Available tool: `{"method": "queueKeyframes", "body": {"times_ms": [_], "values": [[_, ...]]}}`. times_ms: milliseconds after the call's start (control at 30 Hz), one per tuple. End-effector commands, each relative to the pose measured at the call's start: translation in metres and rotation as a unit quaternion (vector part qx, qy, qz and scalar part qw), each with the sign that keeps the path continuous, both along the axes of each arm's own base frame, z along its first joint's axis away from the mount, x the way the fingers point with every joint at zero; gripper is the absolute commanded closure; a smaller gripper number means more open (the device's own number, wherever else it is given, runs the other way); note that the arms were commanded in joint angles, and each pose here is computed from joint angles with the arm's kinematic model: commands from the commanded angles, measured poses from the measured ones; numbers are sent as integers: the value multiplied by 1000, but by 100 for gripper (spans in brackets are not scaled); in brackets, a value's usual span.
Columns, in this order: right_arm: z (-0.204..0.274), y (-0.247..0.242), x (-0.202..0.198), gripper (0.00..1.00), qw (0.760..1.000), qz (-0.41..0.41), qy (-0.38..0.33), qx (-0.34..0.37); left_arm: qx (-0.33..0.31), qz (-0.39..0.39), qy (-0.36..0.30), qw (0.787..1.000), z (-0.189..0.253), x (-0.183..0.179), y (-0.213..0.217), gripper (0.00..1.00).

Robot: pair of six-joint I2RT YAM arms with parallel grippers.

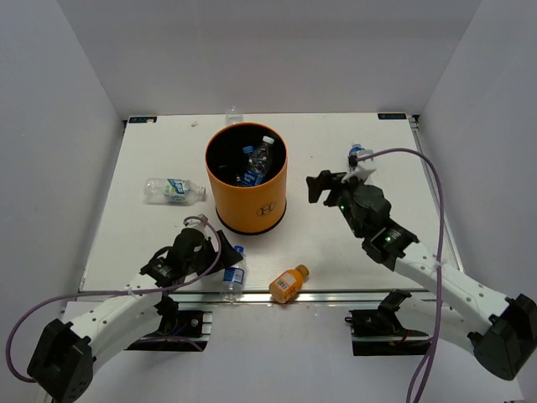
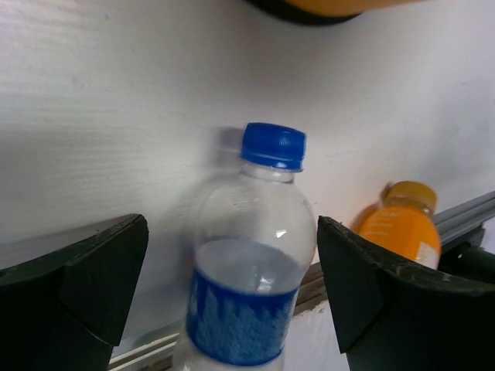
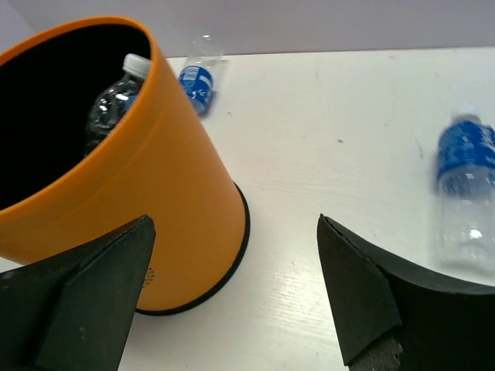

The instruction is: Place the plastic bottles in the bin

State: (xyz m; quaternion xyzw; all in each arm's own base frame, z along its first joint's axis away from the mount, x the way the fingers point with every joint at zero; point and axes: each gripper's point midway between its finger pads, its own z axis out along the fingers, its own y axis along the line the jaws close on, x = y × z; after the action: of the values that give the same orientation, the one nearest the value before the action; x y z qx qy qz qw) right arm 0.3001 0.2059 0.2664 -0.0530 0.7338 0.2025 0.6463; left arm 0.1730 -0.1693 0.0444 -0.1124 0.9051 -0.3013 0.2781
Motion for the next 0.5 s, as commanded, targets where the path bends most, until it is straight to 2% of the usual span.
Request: {"method": "queueKeyframes", "body": {"times_ms": [0,100,200,233,267,333,433,467], "values": [[5,-31,-4,11,996,-69,2,56,43,-1,15,999,-11,-5,4,2],[-14,-49,-9,11,991,-105,24,79,78,-4,14,997,-13,-5,3,5],[-24,-66,-11,11,986,-141,31,87,100,-8,10,995,-12,-7,1,21],[-25,-71,-13,11,984,-149,32,88,112,-3,7,994,-11,-5,4,29],[-25,-76,-12,10,982,-160,33,92,116,-1,9,993,-10,-5,4,45],[-23,-80,-14,11,981,-165,32,98,123,3,10,992,-6,-5,6,56],[-22,-84,-17,11,980,-167,28,101,133,39,-10,990,18,3,17,60],[-24,-85,-17,11,980,-170,31,98,136,92,-37,986,39,19,27,62]]}}
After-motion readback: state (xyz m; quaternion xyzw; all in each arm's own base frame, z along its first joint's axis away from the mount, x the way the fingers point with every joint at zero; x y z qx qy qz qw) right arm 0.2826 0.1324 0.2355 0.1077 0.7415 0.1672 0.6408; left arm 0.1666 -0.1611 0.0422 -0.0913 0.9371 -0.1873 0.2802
